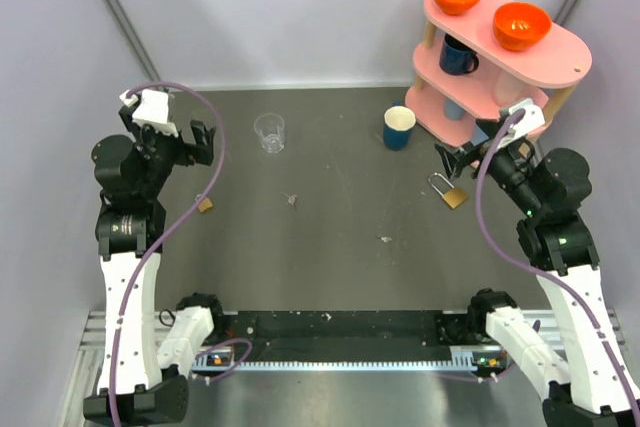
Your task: Unlock with the key
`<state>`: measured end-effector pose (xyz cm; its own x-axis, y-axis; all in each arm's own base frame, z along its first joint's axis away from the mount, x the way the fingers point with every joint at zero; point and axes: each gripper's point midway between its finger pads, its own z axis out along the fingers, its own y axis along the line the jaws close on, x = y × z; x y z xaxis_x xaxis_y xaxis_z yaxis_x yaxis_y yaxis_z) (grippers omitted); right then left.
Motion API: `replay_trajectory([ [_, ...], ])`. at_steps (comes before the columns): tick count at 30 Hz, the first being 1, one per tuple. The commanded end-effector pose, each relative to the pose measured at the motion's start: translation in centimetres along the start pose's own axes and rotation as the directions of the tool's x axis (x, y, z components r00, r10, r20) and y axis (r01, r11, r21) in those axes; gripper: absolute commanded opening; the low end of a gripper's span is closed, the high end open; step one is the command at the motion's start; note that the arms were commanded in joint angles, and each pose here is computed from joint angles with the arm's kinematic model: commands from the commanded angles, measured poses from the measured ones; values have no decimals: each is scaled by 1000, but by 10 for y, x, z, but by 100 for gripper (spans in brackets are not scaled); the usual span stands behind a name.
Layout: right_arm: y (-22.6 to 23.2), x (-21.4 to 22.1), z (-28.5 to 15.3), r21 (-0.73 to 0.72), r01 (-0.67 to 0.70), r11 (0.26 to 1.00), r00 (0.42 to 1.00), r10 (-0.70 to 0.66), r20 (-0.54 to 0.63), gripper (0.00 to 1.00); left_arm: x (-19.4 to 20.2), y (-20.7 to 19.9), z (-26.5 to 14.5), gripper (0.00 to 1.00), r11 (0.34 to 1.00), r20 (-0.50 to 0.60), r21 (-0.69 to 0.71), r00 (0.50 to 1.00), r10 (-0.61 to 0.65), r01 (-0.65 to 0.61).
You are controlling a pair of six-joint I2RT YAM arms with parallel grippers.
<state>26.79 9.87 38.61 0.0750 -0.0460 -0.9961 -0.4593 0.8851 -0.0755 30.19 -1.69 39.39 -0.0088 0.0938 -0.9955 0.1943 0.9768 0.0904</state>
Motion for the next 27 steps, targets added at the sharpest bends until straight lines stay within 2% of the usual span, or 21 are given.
replay_trajectory([
  [1, 15, -3, 0, -98, 69, 993, 997, -66, 31, 99, -9, -4, 1, 99, 1000, 45, 29, 999, 11, -12],
  [6, 24, 4, 3, -154, 86, 984, 996, -84, 23, 99, 3, -4, 10, 99, 998, 8, 51, 1000, 23, -23],
  [13, 37, 17, 7, -225, 99, 969, 995, -100, 8, 99, 29, 5, 31, 99, 998, -139, 61, 989, 40, -32],
  [27, 50, 32, 14, -282, 116, 952, 992, -124, -8, 99, 113, 44, 52, 99, 988, -362, -60, 925, 112, -143],
])
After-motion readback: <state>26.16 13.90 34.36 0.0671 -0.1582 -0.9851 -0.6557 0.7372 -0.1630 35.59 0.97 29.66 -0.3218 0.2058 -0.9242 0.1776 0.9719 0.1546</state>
